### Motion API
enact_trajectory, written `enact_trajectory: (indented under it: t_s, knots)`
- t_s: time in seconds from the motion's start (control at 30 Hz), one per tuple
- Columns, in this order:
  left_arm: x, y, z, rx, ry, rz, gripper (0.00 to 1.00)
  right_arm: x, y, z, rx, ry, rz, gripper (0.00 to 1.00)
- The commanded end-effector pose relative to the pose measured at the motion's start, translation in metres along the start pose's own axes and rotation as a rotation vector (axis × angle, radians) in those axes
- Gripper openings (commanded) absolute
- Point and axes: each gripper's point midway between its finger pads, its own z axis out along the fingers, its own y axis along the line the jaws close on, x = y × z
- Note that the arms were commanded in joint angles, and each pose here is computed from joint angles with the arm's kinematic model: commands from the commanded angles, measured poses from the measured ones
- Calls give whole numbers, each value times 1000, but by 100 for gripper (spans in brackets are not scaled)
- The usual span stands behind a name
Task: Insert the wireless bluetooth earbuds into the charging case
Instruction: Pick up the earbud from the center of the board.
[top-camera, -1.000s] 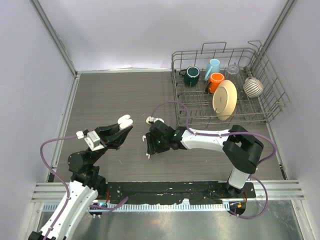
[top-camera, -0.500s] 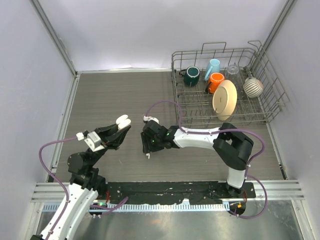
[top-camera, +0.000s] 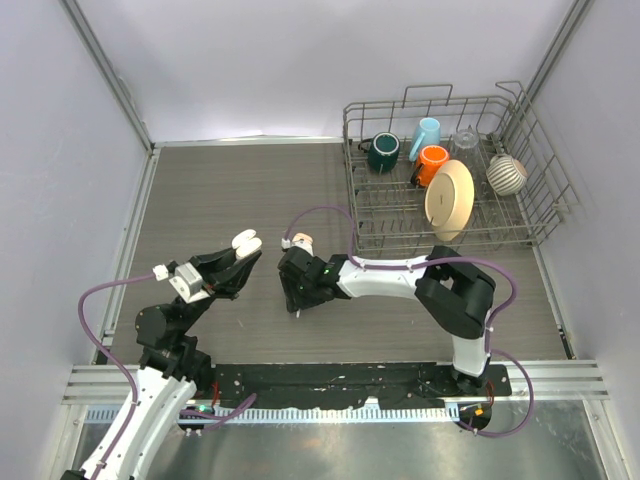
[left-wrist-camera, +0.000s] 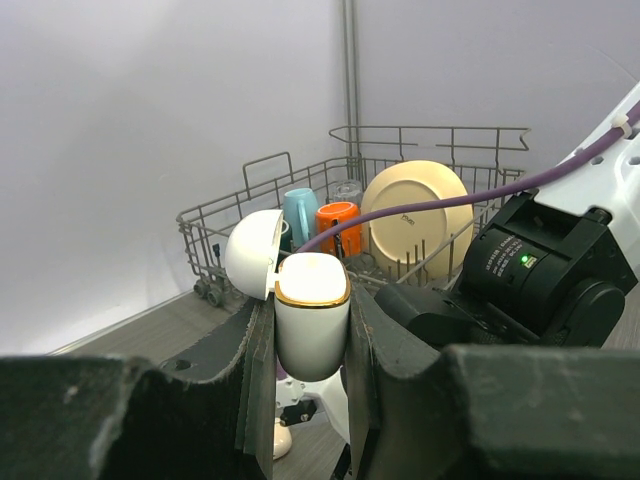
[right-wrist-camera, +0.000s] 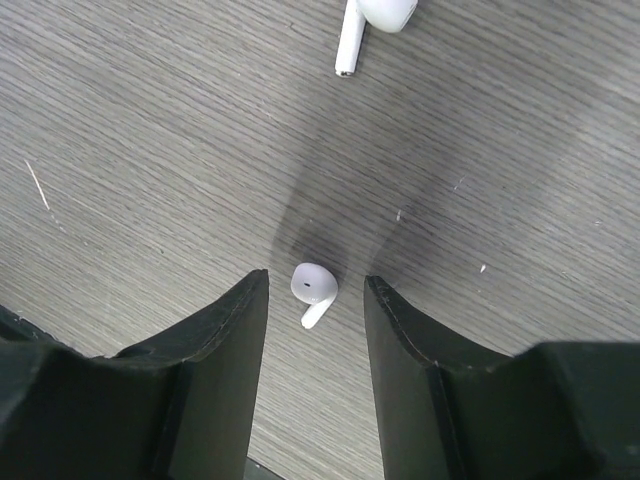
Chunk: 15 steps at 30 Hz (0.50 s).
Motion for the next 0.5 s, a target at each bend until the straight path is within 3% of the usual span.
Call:
enact_trajectory:
  t_s: [0.0,0.47]
  knots:
    - [-19,0,3,-5,-51,27,0,-13,7,-2,10,-40,-17,48]
    - [-20,2,3,-16,-62,20,0,-9,8,-1,15,-25,-43,44]
